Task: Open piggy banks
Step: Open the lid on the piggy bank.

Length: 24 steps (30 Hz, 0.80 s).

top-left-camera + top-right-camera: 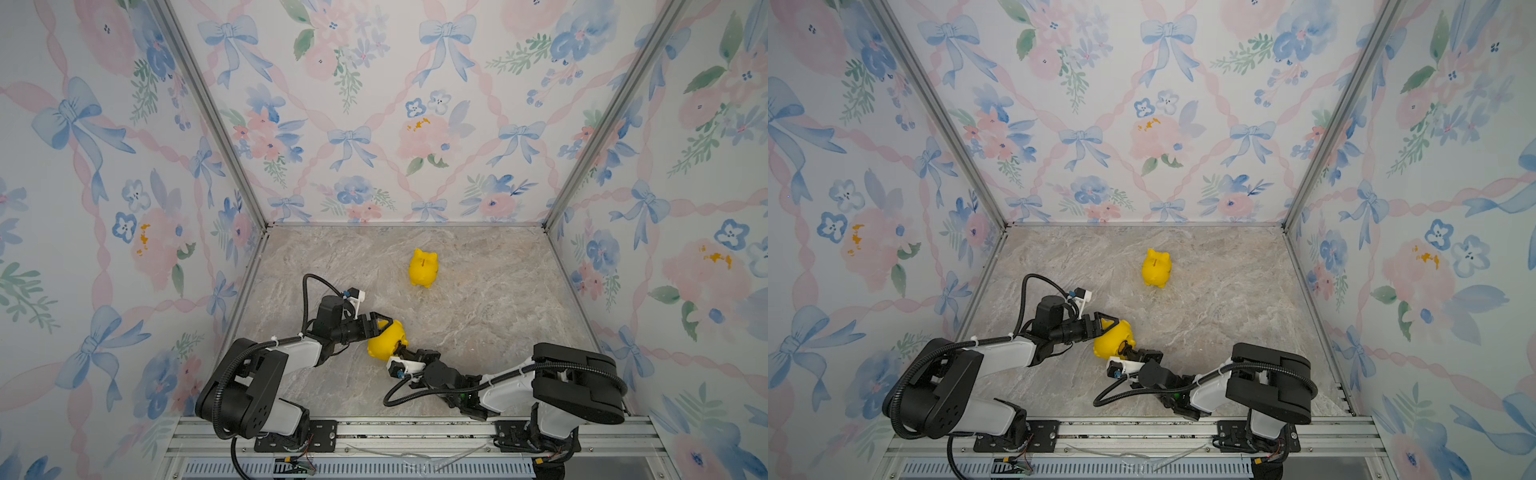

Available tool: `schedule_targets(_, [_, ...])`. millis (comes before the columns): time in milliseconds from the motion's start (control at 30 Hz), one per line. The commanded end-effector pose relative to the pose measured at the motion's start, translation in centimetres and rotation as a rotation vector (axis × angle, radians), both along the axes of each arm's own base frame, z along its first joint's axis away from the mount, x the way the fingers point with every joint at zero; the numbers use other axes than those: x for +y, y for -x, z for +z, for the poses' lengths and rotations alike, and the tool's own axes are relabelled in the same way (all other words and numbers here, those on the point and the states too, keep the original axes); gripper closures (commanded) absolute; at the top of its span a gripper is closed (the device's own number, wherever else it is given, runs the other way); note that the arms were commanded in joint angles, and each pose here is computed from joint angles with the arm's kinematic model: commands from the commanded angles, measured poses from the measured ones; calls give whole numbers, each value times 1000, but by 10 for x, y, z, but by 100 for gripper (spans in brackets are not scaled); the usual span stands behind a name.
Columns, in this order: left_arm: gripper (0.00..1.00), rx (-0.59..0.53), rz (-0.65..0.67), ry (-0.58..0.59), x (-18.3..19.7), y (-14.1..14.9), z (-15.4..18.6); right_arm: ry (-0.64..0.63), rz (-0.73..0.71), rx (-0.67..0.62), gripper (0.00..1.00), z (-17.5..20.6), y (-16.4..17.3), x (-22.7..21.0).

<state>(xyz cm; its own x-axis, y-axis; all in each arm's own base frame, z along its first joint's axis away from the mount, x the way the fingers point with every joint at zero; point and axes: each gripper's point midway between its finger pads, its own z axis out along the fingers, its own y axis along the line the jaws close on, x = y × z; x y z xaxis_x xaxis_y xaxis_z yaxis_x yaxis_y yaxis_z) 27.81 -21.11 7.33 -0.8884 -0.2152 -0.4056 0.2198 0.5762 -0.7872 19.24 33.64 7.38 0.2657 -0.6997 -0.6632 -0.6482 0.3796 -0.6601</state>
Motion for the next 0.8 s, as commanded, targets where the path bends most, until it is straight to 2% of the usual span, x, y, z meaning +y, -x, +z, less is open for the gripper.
schedule_targets(0, [12,219,33,-139,20,32,-58,-73,-8,26,100,11,5,-2])
schedule_targets(167, [12,212,33,-135,20,30,-55,-111,-13,91,100,15,8,-9])
schedule_targets(400, [12,195,33,-130,19,27,-51,-158,-85,292,100,19,9,-42])
schedule_targets(533, [12,179,32,-133,19,24,-48,-231,-195,458,100,29,-3,-71])
schedule_targets(667, [12,156,35,-139,20,21,-44,-242,-295,614,100,33,-11,-95])
schedule_targets(767, [12,125,36,-154,21,17,-39,-226,-459,718,100,33,-27,-118])
